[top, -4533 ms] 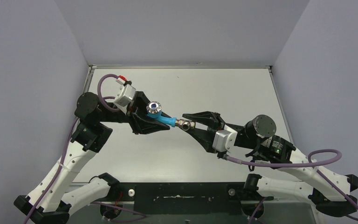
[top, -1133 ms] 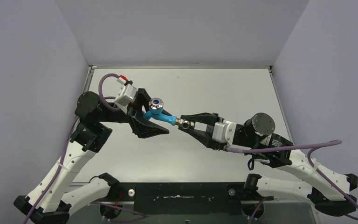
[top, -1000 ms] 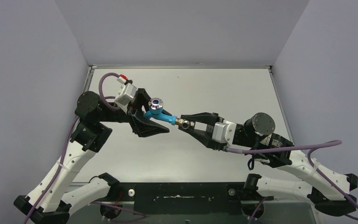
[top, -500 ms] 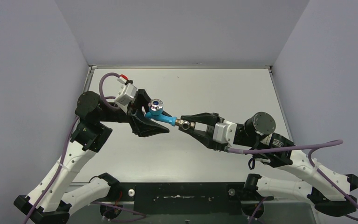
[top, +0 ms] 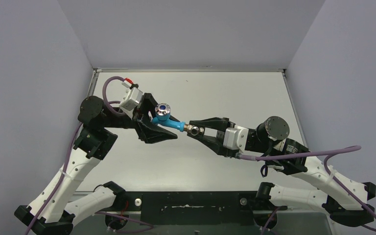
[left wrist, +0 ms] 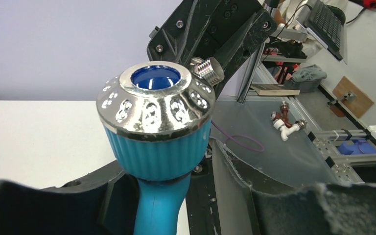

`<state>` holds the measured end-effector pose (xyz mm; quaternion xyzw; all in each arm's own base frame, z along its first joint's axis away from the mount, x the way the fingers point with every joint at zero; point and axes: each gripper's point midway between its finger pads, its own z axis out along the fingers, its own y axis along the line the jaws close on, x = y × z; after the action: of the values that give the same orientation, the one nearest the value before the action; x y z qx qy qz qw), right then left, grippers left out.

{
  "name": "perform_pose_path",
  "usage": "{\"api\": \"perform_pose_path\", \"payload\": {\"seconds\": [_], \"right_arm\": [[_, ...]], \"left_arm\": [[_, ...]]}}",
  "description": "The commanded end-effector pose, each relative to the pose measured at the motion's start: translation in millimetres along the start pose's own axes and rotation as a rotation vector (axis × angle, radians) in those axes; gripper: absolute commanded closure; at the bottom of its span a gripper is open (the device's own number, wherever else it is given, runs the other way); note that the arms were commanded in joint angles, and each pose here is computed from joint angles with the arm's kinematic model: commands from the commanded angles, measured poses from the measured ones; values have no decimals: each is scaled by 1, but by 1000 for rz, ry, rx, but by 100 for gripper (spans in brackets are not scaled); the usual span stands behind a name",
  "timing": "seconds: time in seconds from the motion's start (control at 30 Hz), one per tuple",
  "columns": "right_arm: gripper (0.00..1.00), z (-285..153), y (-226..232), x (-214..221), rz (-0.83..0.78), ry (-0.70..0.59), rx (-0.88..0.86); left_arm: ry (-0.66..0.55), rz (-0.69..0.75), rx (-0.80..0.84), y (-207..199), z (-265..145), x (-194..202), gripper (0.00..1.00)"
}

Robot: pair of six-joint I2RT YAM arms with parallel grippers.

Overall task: Install the water faucets
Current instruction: Install the water faucet onto the adaptor.

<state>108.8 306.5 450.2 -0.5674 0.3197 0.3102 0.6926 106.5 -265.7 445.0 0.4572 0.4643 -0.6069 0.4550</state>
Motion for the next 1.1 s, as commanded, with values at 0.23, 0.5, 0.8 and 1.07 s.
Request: {"api": "perform_pose_path", "payload": {"seconds": [0.23,0.5,0.8,1.07], "right_arm": [[100,-1,-16,-29,-35,-86,43],[100,-5,-14,-32,-28,-94,37],[100,-9,-13,-39,-34,-114,28],[100,-13,-11,-41,-31,-109,20]], "left_arm": [[-17,80,35,-13,1,-14,56],[-17,82,36,-12,1,-13,55],[-16,78,32,-12,1,-12,54],[-17,88,25,-12,0,-13,53]]}}
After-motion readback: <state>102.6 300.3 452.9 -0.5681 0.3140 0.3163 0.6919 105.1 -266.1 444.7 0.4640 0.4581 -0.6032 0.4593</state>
